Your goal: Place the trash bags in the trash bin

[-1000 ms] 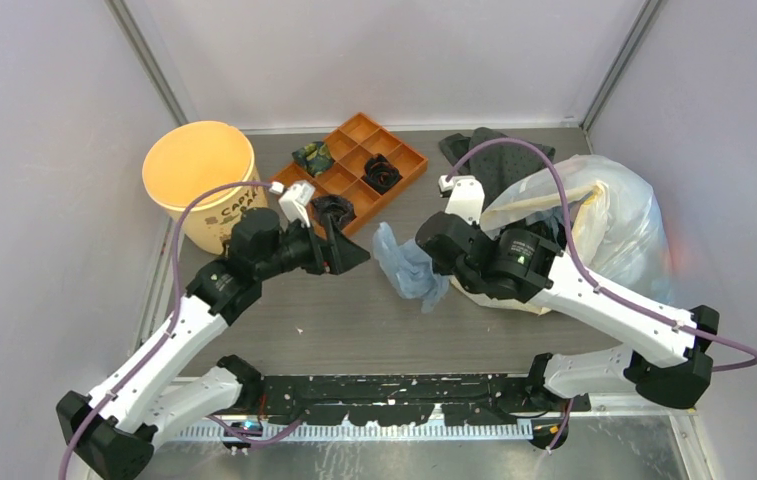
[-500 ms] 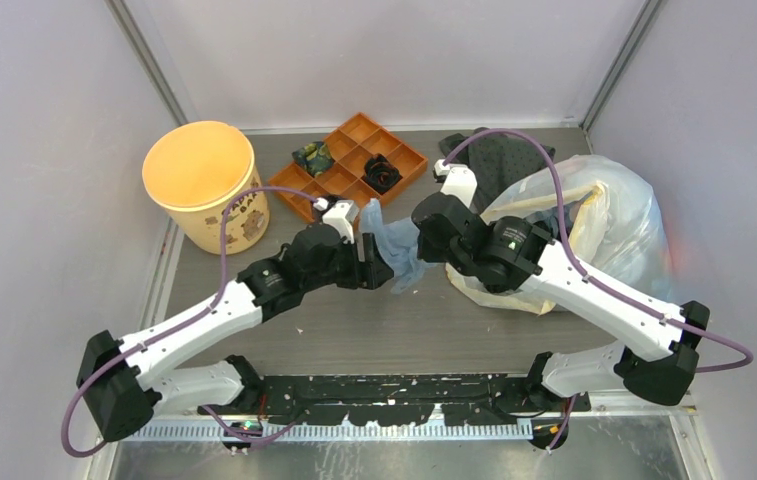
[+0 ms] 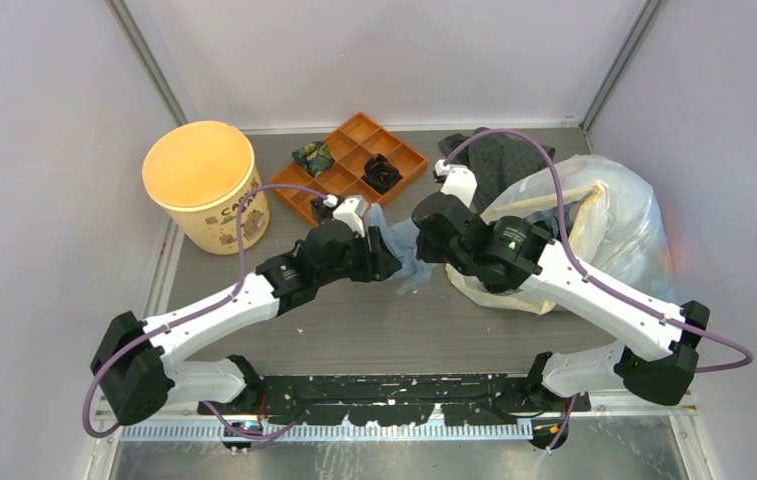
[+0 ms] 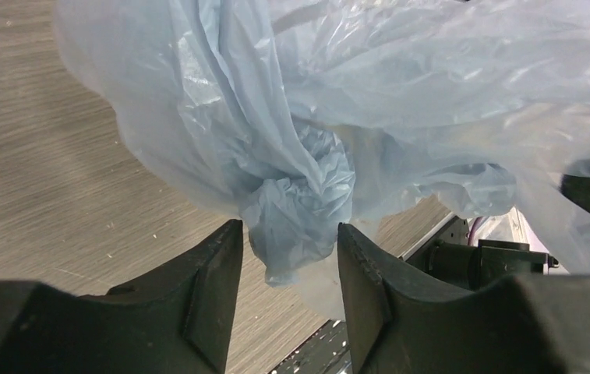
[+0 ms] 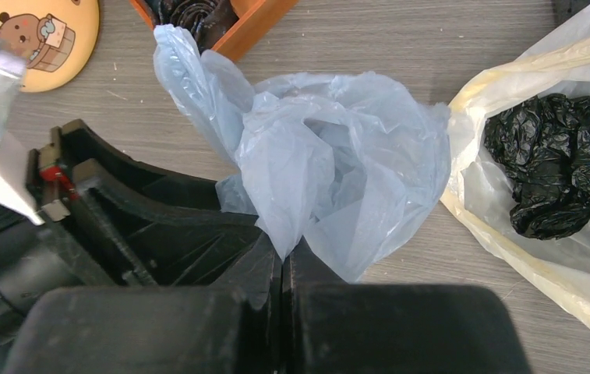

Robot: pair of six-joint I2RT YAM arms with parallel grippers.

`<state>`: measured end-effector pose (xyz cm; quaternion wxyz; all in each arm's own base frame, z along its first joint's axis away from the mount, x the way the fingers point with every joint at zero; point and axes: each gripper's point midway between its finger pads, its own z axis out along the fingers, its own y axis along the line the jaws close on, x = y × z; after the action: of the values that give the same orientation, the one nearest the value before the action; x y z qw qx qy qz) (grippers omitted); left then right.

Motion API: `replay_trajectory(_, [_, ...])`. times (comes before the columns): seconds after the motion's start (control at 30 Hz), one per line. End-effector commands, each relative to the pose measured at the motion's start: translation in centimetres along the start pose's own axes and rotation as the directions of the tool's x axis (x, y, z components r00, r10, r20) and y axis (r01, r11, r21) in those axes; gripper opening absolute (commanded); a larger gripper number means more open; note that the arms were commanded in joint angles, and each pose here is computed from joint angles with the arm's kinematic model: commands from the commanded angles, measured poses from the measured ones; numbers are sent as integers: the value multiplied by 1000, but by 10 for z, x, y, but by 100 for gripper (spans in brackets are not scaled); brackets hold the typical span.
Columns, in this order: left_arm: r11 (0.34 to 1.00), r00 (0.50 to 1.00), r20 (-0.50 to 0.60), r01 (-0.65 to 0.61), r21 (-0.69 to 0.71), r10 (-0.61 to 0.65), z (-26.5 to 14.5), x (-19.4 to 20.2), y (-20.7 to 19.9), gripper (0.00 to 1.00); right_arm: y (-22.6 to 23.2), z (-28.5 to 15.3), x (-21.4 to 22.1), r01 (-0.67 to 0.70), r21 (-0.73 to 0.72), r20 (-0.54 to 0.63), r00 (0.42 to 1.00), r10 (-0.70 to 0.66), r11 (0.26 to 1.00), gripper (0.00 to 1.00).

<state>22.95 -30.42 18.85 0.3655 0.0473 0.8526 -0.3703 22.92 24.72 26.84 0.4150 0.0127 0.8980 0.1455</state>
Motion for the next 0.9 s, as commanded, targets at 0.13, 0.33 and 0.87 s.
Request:
replay_trajectory(0.13, [998,999,31,41,49,-43,12,-9,-13,29,-2,-10,-18,-42,0,68,997,42,999,1])
replay_trajectory(0.33, [970,996,73,-37,-242,56,-7,-27,52,0,-58,-16,-25,15,215,121,992,-42,977,1])
replay_trajectory(0.87, [843,981,160,-7,-537,111,-37,-95,142,0,-155,-69,-28,-2,423,158,985,-72,906,1])
